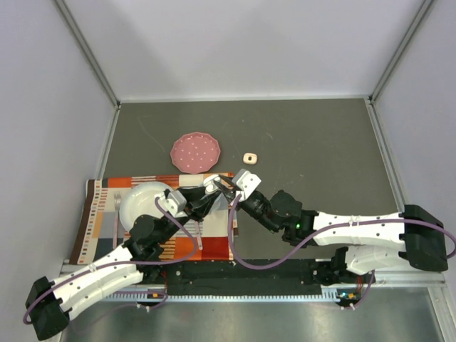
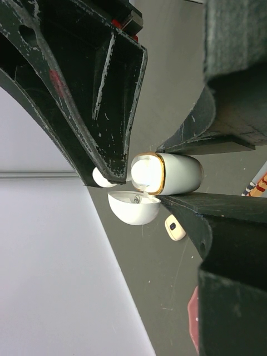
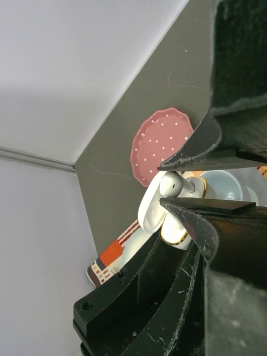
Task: Insert the wireless bluetooth earbuds into the charging case
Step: Insert the right earbud into the right side groove of the charging case, then close the charging case with the earbuds.
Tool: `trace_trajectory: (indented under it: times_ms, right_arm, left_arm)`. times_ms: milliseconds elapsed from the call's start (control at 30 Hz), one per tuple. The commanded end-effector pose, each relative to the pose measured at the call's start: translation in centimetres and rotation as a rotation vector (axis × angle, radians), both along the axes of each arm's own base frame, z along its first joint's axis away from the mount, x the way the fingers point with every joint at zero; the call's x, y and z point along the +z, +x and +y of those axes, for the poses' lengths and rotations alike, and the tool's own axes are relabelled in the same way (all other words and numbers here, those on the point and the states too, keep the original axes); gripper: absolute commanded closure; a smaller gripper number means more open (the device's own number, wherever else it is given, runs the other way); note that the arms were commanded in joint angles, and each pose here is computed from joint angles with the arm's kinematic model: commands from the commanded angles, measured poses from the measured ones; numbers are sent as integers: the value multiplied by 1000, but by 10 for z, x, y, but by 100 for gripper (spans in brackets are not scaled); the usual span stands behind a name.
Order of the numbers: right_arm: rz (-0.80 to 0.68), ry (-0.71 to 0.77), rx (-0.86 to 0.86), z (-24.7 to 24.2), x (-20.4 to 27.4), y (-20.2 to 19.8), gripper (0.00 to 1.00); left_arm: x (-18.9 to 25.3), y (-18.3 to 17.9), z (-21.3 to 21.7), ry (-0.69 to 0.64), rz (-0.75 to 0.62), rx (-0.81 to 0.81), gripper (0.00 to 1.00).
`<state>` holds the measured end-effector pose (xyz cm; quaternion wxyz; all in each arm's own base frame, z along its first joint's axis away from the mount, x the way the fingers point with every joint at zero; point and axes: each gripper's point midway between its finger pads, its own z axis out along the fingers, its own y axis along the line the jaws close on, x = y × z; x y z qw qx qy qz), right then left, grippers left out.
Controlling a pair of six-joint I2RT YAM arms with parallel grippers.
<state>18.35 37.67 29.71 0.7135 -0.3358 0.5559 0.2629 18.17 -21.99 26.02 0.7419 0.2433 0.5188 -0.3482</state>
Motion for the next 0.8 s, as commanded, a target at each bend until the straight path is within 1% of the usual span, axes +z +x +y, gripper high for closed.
trace_trajectory:
  times_ms: [0, 67, 233, 467, 500, 533, 600, 633, 700, 767]
  right_arm:
    - [43, -44, 31, 3, -13, -10, 76]
    - [44, -36, 33, 3, -11, -11, 72]
    - [44, -23, 39, 4, -7, -12, 67]
    - [41, 5, 21, -1, 1, -10, 64]
    - [40, 13, 13, -3, 4, -9, 60]
    - [41, 20, 0, -6, 6, -8, 51]
    - [39, 54, -20, -13, 16, -6, 44]
    - [41, 65, -47, -19, 18, -3, 37]
    - [29, 115, -68, -29, 31, -2, 32]
    - [25, 133, -79, -35, 34, -2, 27]
  left_arm:
    - [53, -5, 15, -157, -113, 27, 100]
    - [53, -6, 15, -157, -114, 25, 100]
    - [52, -6, 15, -156, -114, 26, 100]
    - [52, -6, 15, -156, -112, 25, 100]
    - [52, -5, 15, -154, -111, 25, 100]
    - [51, -5, 14, -151, -110, 26, 100]
    - [50, -5, 14, -151, -108, 25, 100]
    - [50, -5, 14, -149, -108, 26, 100]
    - [50, -5, 14, -150, -109, 26, 100]
    - [51, -5, 14, -153, -110, 24, 100]
